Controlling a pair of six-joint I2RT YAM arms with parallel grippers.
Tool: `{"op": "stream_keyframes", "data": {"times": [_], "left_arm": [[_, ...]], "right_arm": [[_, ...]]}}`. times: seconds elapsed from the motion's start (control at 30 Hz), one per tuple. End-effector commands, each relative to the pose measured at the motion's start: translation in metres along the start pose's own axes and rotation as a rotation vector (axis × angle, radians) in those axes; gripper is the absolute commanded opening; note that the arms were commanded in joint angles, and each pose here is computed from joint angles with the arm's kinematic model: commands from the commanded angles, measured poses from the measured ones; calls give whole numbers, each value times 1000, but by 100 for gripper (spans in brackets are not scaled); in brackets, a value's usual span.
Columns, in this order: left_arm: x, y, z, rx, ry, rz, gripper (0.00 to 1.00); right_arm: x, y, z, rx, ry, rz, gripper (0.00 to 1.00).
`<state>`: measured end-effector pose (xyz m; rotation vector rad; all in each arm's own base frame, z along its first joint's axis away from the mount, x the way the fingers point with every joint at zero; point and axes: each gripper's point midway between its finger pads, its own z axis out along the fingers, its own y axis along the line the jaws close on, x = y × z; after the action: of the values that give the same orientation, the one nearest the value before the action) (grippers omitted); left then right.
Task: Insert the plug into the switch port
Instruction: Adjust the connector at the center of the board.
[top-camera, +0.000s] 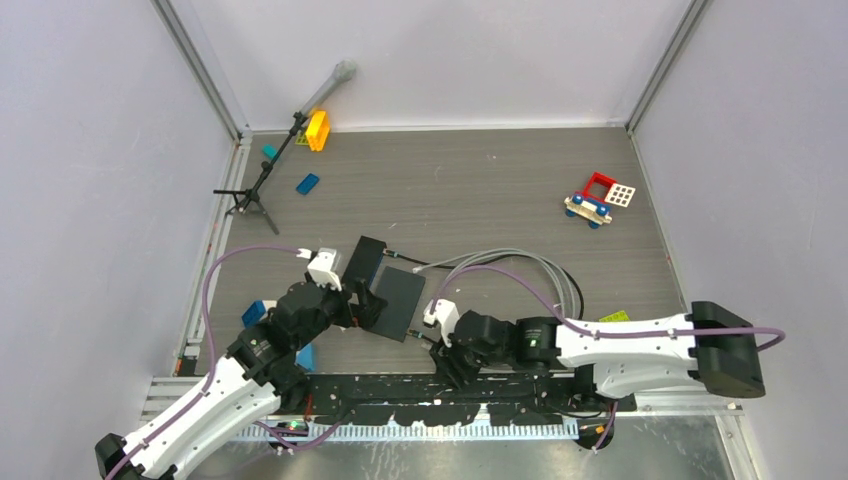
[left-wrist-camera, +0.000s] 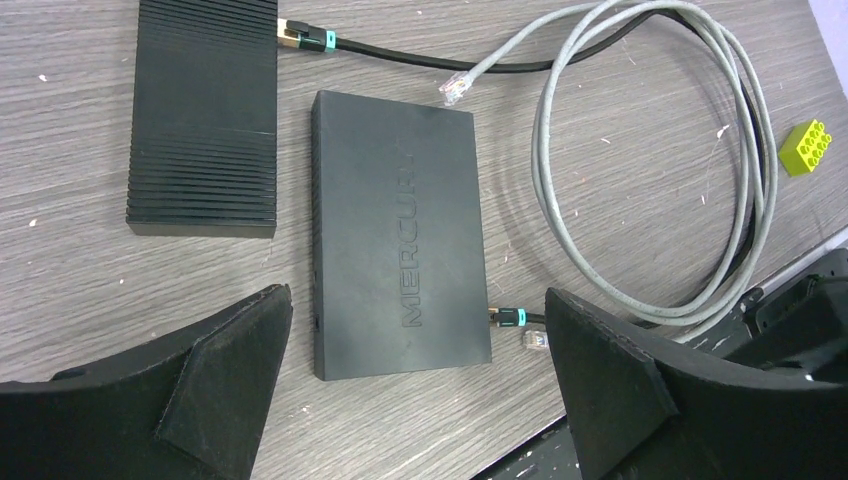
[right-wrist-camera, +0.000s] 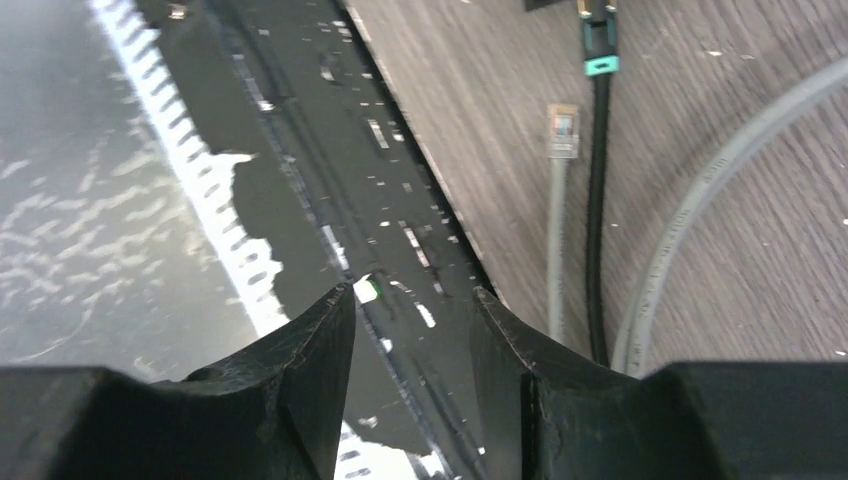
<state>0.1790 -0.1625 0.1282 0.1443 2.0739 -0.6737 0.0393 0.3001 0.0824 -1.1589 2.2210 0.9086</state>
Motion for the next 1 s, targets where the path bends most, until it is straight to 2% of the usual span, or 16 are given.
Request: {"op": "stream_keyframes", "data": {"times": [0.0,0.2,0.5,0.67,0.8,0.97], "left_arm": [[-2,-4,2,19,-11,0,100],[0,-2,1,15,-6,6,100],[2,-1,2,14,-4,15,100],[3,-1,3,17,0,17,100],[4,-1,3,19,-1,16,100],[3,-1,1,22,-3,18,100]], "right_arm": [[-10,-21,13,139,-40,32,50],[5,-28,23,177,48,7,50],[20,-35,37,212,109,34,48],[21,-33,41,214,140,28,43],[0,-21,28,185,80,15,43],[-47,-16,-17,199,-106,6,53]]}}
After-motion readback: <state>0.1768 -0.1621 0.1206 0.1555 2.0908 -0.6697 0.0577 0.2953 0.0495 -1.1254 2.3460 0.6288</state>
